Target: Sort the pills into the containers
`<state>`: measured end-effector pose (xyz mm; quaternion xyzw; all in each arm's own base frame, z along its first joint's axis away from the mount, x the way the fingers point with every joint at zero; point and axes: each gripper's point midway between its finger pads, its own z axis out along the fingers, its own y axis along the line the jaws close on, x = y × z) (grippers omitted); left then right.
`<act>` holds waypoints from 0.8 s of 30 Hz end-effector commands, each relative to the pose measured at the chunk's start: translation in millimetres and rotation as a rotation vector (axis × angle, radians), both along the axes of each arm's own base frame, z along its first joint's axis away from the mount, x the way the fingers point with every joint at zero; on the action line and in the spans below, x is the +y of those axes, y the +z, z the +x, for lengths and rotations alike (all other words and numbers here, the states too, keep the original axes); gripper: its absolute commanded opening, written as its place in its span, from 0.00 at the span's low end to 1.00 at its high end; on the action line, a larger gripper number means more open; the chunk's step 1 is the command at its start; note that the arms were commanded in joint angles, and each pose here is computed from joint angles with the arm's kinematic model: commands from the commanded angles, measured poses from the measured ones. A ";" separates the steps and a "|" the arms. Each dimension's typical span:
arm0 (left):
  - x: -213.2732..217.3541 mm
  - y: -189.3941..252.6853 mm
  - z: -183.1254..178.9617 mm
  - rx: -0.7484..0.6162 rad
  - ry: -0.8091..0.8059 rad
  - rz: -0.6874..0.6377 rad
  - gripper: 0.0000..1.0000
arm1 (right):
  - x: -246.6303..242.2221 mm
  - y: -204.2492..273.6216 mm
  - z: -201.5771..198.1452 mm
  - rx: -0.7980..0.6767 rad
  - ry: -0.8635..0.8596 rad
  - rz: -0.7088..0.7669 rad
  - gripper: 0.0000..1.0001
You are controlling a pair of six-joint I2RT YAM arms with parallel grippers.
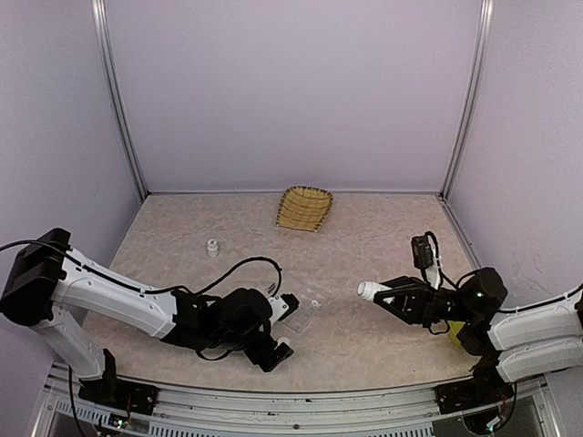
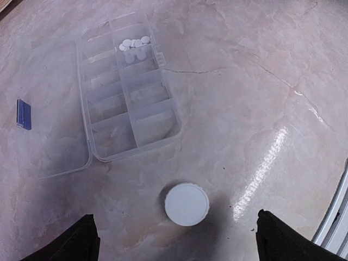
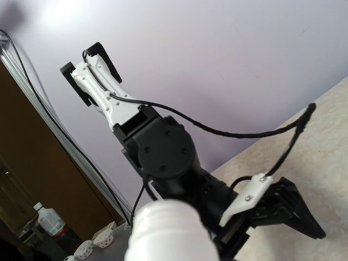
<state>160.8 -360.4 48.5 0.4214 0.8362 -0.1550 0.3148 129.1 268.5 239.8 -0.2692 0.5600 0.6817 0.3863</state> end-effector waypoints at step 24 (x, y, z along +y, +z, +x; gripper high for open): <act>-20.0 -24.4 8.2 0.063 -0.061 0.079 0.52 | -2.9 2.3 -2.5 -0.025 -0.019 -0.004 0.27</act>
